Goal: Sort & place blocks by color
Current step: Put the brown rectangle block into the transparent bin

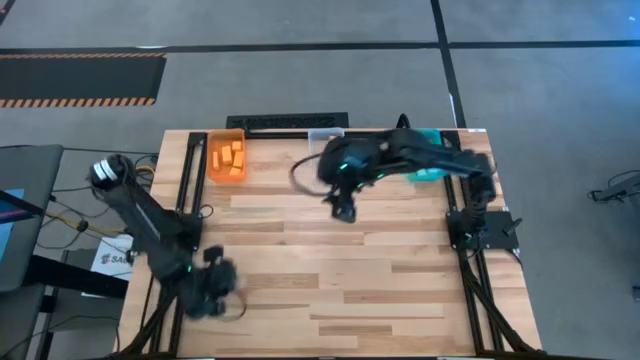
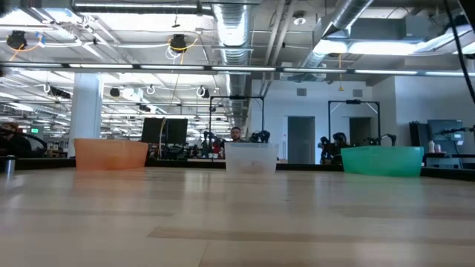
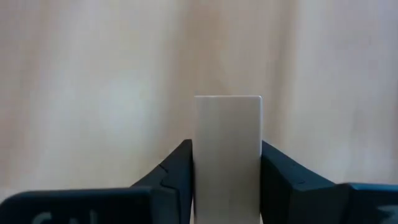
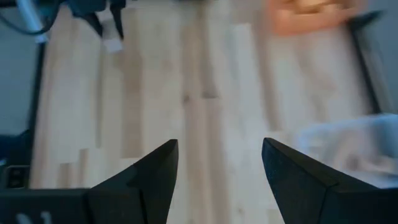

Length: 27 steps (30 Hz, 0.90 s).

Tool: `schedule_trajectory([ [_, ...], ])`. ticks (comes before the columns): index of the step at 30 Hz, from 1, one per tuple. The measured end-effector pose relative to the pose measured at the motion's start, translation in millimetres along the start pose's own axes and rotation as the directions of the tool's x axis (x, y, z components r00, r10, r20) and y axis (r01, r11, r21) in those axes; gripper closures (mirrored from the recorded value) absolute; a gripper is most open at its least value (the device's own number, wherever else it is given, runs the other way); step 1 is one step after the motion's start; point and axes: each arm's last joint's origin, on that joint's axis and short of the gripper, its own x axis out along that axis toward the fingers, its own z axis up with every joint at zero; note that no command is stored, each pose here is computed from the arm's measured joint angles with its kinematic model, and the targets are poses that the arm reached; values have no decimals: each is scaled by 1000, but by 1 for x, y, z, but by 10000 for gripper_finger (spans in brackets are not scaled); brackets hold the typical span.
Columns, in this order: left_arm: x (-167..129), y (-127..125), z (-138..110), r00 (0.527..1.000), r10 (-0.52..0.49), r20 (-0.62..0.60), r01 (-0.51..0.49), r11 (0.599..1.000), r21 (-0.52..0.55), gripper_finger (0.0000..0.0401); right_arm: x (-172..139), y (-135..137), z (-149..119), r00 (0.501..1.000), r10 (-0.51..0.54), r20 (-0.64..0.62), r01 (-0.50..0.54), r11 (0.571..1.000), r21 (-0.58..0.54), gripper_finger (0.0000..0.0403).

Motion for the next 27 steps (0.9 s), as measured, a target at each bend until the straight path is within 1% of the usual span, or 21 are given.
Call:
schedule_trajectory([
  [3,-9,27,34,991,70,118,-71,997,5,303,-33,-11,-10,996,-79,30,78,997,13,148],
  [5,-13,50,56,976,124,181,-127,992,4,303,-50,-17,-15,990,-133,55,132,991,29,148],
  [7,-11,72,81,955,152,254,-156,988,-7,303,-63,-23,-25,982,-177,63,175,984,43,148],
  [9,-6,95,105,939,153,307,-165,986,12,303,-70,-27,-33,977,-201,72,198,979,55,148],
  [11,-2,120,127,928,145,344,-165,986,30,303,-74,-33,-45,975,-215,53,212,975,65,148],
  [14,7,158,151,913,150,380,-172,985,24,303,-73,-40,-62,971,-233,46,229,970,85,148],
  [15,11,171,158,906,150,396,-168,986,10,303,-72,-44,-68,970,-241,43,236,967,94,148],
  [18,19,212,173,893,156,423,-128,987,-93,303,-67,-55,-85,961,-266,80,255,958,133,148],
  [20,21,239,188,861,151,485,-89,985,-149,303,-61,-64,-95,951,-289,113,268,949,169,148],
  [23,23,275,214,817,188,545,-59,968,-246,303,-49,-77,-109,945,-291,152,255,942,216,148],
  [27,34,313,253,812,241,531,-42,932,-360,303,-34,-89,-129,960,-254,121,219,944,246,148],
])
